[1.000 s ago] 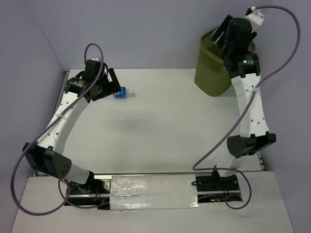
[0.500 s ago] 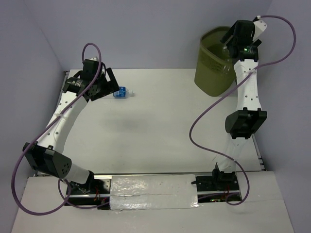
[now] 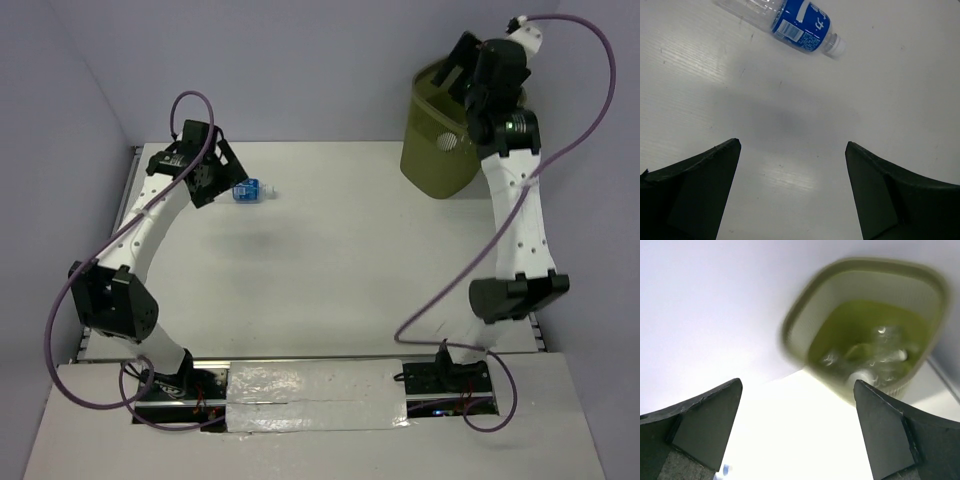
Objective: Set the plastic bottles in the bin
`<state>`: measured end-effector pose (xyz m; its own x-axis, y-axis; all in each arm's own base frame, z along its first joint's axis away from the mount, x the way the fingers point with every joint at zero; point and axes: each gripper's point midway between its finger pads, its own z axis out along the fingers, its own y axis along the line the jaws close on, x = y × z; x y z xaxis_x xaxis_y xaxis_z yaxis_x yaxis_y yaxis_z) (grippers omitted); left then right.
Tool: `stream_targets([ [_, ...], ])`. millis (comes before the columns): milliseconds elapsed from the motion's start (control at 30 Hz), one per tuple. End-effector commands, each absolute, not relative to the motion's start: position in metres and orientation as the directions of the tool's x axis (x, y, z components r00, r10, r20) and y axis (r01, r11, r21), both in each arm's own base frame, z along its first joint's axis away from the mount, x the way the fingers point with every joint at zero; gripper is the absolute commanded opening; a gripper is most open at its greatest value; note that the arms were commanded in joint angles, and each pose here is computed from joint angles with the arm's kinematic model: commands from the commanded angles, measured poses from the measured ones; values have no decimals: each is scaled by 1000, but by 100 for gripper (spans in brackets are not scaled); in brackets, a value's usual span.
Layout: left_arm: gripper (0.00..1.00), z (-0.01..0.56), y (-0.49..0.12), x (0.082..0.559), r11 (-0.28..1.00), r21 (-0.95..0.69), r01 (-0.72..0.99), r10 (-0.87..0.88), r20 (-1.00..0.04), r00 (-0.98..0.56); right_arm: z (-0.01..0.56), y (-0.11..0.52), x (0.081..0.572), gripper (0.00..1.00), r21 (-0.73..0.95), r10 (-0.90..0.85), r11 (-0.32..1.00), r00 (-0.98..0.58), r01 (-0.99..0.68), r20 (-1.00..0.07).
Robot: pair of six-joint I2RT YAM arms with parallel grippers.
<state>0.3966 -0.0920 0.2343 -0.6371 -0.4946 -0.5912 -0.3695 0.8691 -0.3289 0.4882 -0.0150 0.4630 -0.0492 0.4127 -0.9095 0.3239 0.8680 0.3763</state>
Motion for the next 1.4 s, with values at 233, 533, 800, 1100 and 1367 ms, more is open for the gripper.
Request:
stream_targets([
  [233, 99, 180, -47, 482, 483, -508, -713, -868, -385, -313, 412, 58, 399, 100, 275, 313, 940, -194, 201, -930],
  [533, 99, 150, -35, 535, 351, -509, -786, -926, -316, -209, 359, 48, 349, 100, 257, 317, 938, -272, 233, -909],
  [800, 99, 116, -44, 563, 299, -489, -820, -950, -236, -206, 349, 45, 291, 100, 278, 325, 943, -329, 182, -887],
  [1100, 99, 87, -47, 566, 212, -486, -848, -974, -179, -141, 358, 32, 242, 100, 277, 324, 944, -345, 179, -881],
  [1367, 99, 54, -54, 565, 225, -454, -862, -973, -153, -173, 347, 28, 230, 100, 283, 340, 938, -361, 200, -868],
])
